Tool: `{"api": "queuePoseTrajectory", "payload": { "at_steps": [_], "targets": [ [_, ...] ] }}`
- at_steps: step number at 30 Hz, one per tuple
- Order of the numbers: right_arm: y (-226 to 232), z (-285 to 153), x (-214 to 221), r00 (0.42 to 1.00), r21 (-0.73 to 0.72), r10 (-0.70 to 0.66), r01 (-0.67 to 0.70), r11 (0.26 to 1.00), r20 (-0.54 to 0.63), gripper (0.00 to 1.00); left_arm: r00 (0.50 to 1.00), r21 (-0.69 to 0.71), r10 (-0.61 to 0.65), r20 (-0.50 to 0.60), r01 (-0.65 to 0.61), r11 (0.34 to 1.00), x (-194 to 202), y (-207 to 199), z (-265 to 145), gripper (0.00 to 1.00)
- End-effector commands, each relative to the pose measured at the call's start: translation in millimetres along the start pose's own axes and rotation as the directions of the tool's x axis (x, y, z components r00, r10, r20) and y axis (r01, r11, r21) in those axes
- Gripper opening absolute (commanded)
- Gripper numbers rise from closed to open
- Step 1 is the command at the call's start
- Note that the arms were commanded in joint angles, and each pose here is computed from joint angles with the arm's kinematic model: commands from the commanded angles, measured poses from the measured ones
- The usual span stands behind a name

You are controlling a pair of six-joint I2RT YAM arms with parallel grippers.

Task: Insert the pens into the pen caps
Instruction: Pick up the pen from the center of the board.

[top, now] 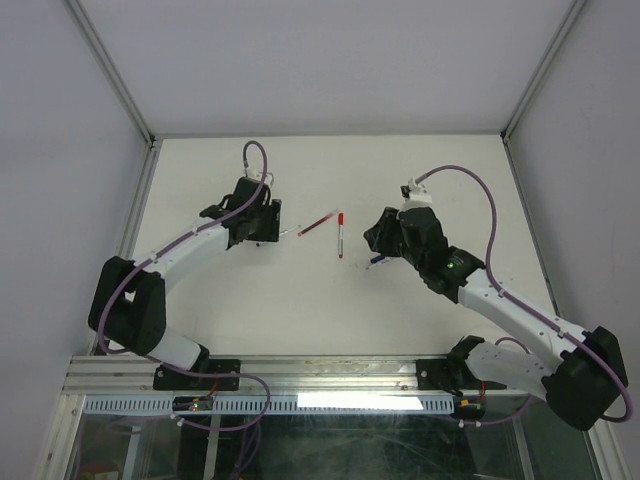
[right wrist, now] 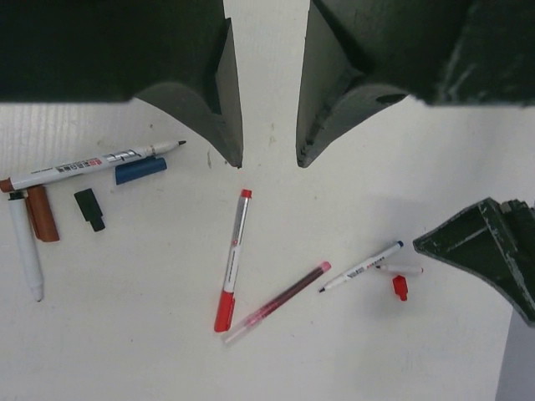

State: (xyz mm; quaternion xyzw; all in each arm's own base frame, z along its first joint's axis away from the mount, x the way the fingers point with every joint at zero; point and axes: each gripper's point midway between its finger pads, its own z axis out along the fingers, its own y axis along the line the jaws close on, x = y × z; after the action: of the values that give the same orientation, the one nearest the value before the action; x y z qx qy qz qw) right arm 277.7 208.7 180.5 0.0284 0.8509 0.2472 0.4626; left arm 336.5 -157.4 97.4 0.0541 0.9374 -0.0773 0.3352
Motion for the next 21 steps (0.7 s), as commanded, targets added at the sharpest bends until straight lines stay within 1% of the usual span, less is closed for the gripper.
{"api": "queuePoseTrajectory", "payload": {
  "at_steps": [1,3,6,10,16,21],
  "targets": [
    [8,-1,7,0.998,-0.060,-0.046,0.044,0.997,-0.039,0.34,0.992,-0.059,0.119,0.038,-0.116,0.991,-29,10,6,0.55],
    [9,-2,14,0.994,-0.079,-0.077,0.071,0.994,-0.073,0.34,0.988,-0.055,0.156,0.015,-0.155,0.986,-31,9,14,0.55],
    [7,-1,21,0.989,-0.086,-0.107,0.099,0.991,-0.100,0.34,0.980,-0.077,0.192,-0.053,-0.196,0.978,-23,14,28,0.54],
    [4,3,24,0.983,-0.073,-0.138,0.130,0.989,-0.124,0.34,0.971,-0.056,0.224,-0.089,-0.229,0.972,-14,13,36,0.53],
    [2,9,37,0.975,-0.076,-0.147,0.136,0.988,-0.168,0.34,0.954,-0.112,0.256,-0.155,-0.274,0.955,-3,28,46,0.51],
    [-1,12,49,0.968,-0.073,-0.136,0.123,0.990,-0.211,0.34,0.946,-0.123,0.273,-0.176,-0.297,0.947,4,34,50,0.51]
  ]
}}
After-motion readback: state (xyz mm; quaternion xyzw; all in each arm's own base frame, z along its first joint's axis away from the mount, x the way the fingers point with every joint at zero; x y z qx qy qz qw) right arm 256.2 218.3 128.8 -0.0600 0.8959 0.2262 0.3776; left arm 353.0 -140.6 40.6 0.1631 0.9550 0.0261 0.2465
